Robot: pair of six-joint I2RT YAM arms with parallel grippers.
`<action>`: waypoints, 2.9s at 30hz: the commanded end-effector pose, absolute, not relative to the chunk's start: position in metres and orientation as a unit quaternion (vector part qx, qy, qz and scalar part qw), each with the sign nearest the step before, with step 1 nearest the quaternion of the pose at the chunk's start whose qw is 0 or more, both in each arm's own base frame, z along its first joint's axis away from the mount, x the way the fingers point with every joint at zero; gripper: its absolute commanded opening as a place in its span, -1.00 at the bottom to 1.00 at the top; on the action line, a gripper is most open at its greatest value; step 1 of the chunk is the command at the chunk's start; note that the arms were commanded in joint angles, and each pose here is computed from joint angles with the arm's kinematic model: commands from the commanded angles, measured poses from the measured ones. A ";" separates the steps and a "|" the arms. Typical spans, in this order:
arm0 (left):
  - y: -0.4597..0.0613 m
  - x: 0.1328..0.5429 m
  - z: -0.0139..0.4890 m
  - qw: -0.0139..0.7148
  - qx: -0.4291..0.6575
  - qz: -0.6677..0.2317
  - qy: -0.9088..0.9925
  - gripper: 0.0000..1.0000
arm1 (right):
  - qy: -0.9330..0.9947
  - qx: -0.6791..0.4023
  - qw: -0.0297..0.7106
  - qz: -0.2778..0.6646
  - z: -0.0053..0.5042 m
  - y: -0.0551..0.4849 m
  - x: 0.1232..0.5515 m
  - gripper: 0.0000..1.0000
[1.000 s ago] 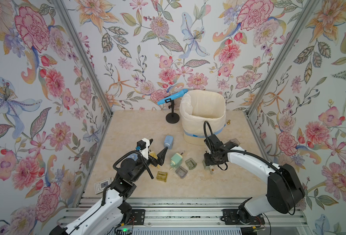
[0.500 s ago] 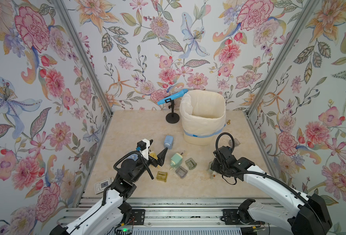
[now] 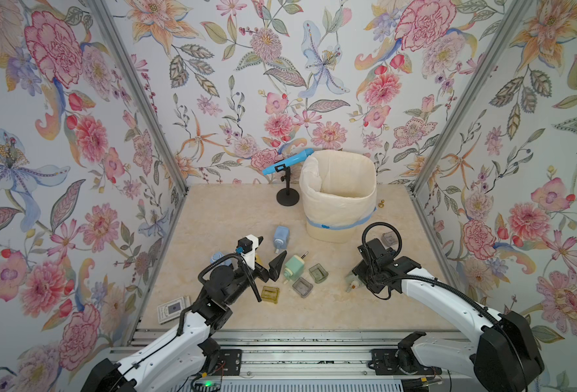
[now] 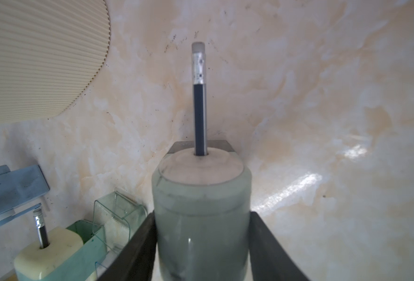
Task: Take out the pencil sharpener tray and clean the shavings
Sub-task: Adjust the pencil sharpener at the center of the board, then pick up the pencil sharpener from the center of the board.
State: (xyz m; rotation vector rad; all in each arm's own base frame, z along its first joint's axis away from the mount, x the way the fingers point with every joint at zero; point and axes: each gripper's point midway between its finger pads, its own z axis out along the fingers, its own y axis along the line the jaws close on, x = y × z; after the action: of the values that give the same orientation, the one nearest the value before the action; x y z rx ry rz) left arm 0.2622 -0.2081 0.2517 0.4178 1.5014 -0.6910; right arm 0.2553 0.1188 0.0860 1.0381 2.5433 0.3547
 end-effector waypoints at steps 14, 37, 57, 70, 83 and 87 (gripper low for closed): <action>-0.303 0.245 0.223 0.618 0.260 -0.346 0.656 0.99 | 0.874 0.380 0.213 0.214 0.124 0.125 0.273 0.64; -0.446 0.236 0.165 0.670 0.167 -0.349 0.634 0.99 | 0.803 0.399 0.376 0.235 0.192 0.009 0.241 0.71; -0.482 0.264 0.091 0.624 0.155 -0.277 0.714 0.91 | 0.793 0.385 0.399 0.252 0.211 0.015 0.239 0.81; -0.491 0.271 0.079 0.632 0.164 -0.282 0.703 0.52 | 0.786 0.381 0.408 0.264 0.221 0.017 0.239 0.82; -0.488 0.279 0.075 0.624 0.156 -0.299 0.705 0.08 | 0.783 0.380 0.412 0.271 0.224 0.018 0.239 0.83; -0.488 0.277 0.084 0.627 0.165 -0.310 0.695 -0.11 | 0.784 0.375 0.416 0.269 0.224 0.018 0.239 0.83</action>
State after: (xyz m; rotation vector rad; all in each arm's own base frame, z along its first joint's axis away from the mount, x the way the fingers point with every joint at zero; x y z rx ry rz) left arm 0.2737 -0.4898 0.0733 0.4021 1.6273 -0.6598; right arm 0.2386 0.0169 0.2134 0.9667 1.9938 0.6624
